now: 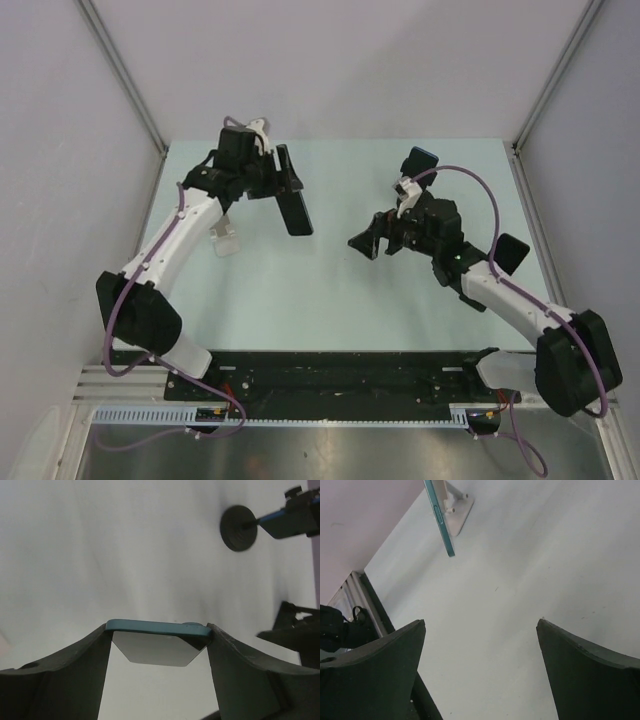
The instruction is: Remove the phone from the phone stand
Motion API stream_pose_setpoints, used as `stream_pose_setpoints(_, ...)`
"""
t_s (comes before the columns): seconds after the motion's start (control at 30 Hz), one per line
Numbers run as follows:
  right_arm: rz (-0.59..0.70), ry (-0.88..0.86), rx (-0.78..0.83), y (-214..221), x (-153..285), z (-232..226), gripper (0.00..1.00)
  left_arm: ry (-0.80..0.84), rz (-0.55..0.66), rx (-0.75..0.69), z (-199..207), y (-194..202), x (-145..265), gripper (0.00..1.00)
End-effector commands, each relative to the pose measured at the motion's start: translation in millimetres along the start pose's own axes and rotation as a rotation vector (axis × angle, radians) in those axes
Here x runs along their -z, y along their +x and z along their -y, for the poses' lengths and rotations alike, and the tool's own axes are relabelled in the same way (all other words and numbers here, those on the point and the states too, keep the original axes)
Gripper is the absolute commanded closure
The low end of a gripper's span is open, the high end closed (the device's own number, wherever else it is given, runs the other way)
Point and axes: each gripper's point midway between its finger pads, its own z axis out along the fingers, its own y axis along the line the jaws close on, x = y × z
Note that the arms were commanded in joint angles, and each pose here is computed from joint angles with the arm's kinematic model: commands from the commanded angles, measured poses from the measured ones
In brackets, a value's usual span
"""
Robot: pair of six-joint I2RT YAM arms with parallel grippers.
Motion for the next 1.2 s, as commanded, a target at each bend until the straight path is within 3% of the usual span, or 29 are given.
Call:
stream_pose_setpoints(0.0,-0.003,-0.128,-0.034,-4.9,-26.2,-32.5,0.00,0.174,-0.068,0.043,58.1,15.9,-1.2,1.00)
stream_pose_setpoints(0.1,-0.019,-0.151,-0.037,8.4,-43.7,-39.8,0.04,0.190,-0.128,0.040,71.6,38.2,-10.0,1.00)
stream_pose_setpoints(0.4,-0.019,-0.151,-0.074,27.1,-73.3,-44.6,0.39,0.193,-0.212,0.036,79.7,75.4,-15.4,1.00)
stream_pose_setpoints(0.5,-0.027,-0.145,-0.084,31.3,-75.6,-44.0,0.54,0.193,-0.229,0.036,79.5,83.4,-15.0,1.00)
stream_pose_setpoints(0.57,-0.035,-0.139,-0.090,33.1,-75.3,-43.8,0.75,0.194,-0.236,0.032,79.8,87.7,-14.8,1.00)
stream_pose_setpoints(0.6,-0.043,-0.136,-0.090,35.6,-75.1,-43.1,0.95,0.194,-0.232,0.032,79.2,86.9,-13.3,1.00)
stream_pose_setpoints(0.63,-0.052,-0.137,-0.091,37.5,-74.5,-43.7,1.00,0.189,-0.228,0.027,77.9,86.9,-13.1,0.96)
stream_pose_setpoints(0.73,-0.082,-0.124,-0.091,42.8,-69.4,-41.9,1.00,0.184,-0.217,0.020,76.3,85.5,-11.2,0.91)
stream_pose_setpoints(0.8,-0.106,-0.114,-0.093,48.1,-63.3,-41.6,1.00,0.186,-0.213,0.016,76.8,84.6,-10.9,0.82)
stream_pose_setpoints(0.83,-0.107,-0.111,-0.091,48.2,-60.7,-41.8,1.00,0.184,-0.209,0.010,76.5,84.1,-10.8,0.66)
stream_pose_setpoints(0.9,-0.116,-0.082,-0.108,50.2,-50.7,-35.5,1.00,0.161,-0.185,0.000,72.3,79.3,-10.7,0.49)
stream_pose_setpoints(0.93,-0.134,-0.063,-0.137,59.4,-44.9,-29.6,1.00,0.156,-0.162,-0.012,71.3,74.8,-7.0,0.32)
stream_pose_setpoints(1.03,-0.160,-0.002,-0.220,76.8,-23.4,-8.9,1.00,0.095,-0.090,-0.038,59.3,61.6,0.5,0.08)
stream_pose_setpoints(1.1,-0.168,0.036,-0.261,83.1,-10.6,5.8,1.00,0.028,-0.034,-0.045,45.4,52.5,4.5,0.00)
stream_pose_setpoints(1.17,-0.195,0.075,-0.313,98.4,5.1,17.3,1.00,-0.017,0.006,-0.057,35.2,49.2,13.1,0.00)
